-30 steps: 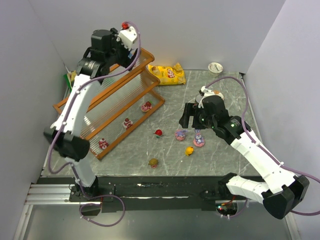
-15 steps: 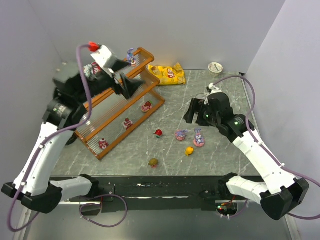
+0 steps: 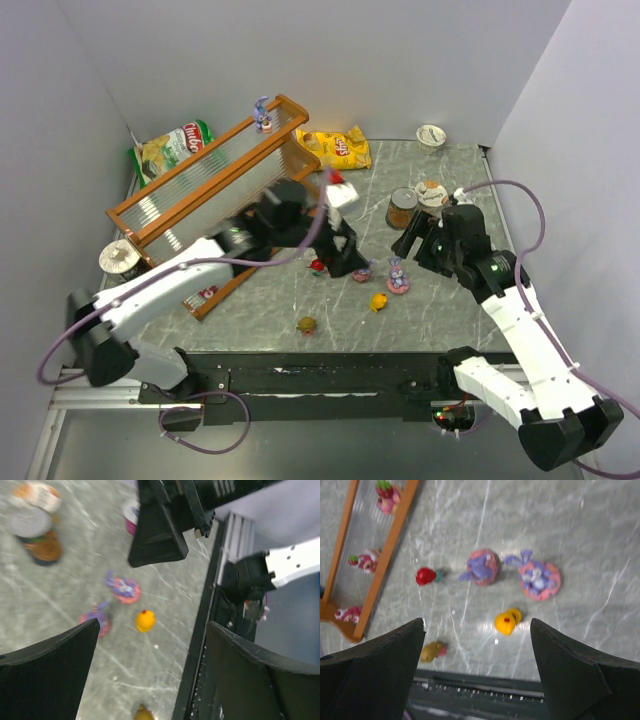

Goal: Place and organize the plastic toys onto the shelf

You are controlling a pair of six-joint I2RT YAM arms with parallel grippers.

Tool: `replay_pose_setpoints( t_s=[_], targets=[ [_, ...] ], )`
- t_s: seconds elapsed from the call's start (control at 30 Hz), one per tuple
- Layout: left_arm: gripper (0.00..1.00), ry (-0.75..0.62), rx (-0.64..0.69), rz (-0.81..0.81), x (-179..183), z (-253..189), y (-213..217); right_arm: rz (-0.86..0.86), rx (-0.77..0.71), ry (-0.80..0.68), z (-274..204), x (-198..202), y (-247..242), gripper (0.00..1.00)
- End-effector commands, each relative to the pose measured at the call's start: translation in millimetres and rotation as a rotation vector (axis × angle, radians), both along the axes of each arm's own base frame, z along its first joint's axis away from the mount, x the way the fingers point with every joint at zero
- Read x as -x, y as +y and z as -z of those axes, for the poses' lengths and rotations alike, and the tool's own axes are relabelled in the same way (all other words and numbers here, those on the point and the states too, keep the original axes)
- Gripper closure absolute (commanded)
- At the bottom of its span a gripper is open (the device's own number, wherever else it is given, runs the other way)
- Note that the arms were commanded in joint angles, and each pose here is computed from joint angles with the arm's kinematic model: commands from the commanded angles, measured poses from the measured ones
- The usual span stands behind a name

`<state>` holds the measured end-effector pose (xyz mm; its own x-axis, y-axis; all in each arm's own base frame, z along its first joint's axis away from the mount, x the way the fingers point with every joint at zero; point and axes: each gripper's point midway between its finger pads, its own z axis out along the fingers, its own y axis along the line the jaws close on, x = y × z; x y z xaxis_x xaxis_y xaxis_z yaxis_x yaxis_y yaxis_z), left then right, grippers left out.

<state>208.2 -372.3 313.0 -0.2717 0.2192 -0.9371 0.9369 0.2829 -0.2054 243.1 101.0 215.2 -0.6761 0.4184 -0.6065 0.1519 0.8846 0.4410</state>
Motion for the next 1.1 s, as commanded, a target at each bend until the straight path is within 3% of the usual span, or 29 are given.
replay_pose_setpoints(
  t_s=[0.0, 0.13, 0.47, 0.7, 1.07],
  targets=[
    [0.11, -0.030, -0.083, 0.002, -6.2, 40.3, -36.8, 0.028, -0.070, 0.054, 9.3, 20.4, 1.1, 0.07],
    [0.19, 0.022, -0.192, 0.004, -16.8, 102.7, -56.8, 0.059, -0.057, 0.029, 4.7, 27.7, -8.4, 0.07],
    [0.43, -0.027, -0.282, 0.003, -43.9, 150.4, -77.9, 0.061, -0.068, -0.037, -4.7, 38.2, -14.7, 0.06],
    [0.47, -0.039, -0.349, -0.046, -60.7, 182.4, -79.4, 0.075, -0.024, -0.051, -8.9, 39.2, -23.2, 0.06],
    [0.55, -0.040, -0.347, -0.096, -80.4, 185.3, -74.1, 0.093, 0.002, -0.053, -7.6, 41.9, -30.2, 0.05]
  ],
)
